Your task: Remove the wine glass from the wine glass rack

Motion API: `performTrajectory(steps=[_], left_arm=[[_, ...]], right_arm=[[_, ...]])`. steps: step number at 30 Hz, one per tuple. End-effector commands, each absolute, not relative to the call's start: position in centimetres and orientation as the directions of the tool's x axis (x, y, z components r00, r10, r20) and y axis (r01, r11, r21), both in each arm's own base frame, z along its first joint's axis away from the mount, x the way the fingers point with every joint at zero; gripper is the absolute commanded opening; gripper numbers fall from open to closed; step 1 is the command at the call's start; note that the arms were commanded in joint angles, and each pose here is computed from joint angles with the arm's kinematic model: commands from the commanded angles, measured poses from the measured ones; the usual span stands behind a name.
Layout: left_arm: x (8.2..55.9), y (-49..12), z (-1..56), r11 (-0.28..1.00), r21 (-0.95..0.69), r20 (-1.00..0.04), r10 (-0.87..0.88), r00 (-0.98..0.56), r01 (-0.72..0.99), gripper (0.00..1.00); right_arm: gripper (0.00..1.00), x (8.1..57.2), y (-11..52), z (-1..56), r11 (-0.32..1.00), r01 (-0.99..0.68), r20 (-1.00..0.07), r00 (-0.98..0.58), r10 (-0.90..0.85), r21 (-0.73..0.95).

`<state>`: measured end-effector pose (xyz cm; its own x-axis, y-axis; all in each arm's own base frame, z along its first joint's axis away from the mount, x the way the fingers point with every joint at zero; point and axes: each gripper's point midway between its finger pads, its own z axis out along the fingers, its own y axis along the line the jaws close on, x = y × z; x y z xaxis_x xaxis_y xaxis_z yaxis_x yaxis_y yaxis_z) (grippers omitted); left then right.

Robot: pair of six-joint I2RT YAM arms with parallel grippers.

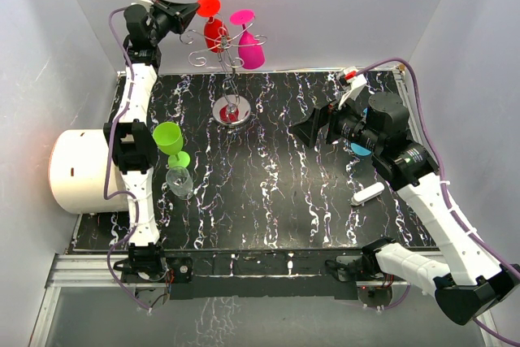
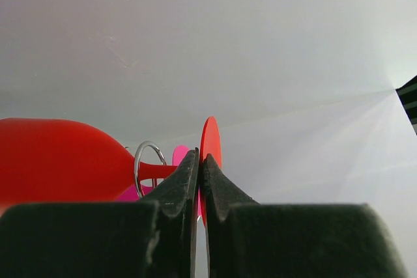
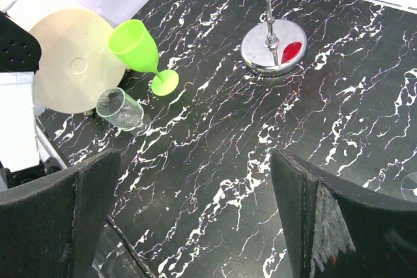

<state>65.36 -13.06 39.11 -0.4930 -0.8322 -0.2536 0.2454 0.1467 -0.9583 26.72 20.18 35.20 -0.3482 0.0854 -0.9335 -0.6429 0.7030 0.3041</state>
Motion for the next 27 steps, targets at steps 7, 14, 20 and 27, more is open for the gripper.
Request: performTrajectory(steps=[7,14,20,27], left_arm=[[63.5,-15.3,42.2,0.149,-0.931,-0.312,-0.799,-0.515,0.334,0.0],[63.0,-15.1,41.6,0.211,-0.93,-0.342,-0.792,-0.505,0.299,0.0],[61.6,-14.7,42.2,0.237,-0.927,-0.356,-0.798,-0.486,0.291,0.0],[59.7,-15.0,42.9,0.215,-0.933,-0.34,-0.79,-0.51,0.289,0.0]], right_arm=[[0.98,26.5,20.3,38.8,0.684,-0.677,-0.959,-0.246,0.138,0.272],[0.98,26.5,20.2,38.8,0.688,-0.673,-0.959,-0.247,0.138,0.272],[0.98,26.4,20.3,38.6,0.681,-0.677,-0.957,-0.255,0.14,0.28],[0.98,26.2,20.3,38.6,0.676,-0.68,-0.956,-0.256,0.144,0.284]])
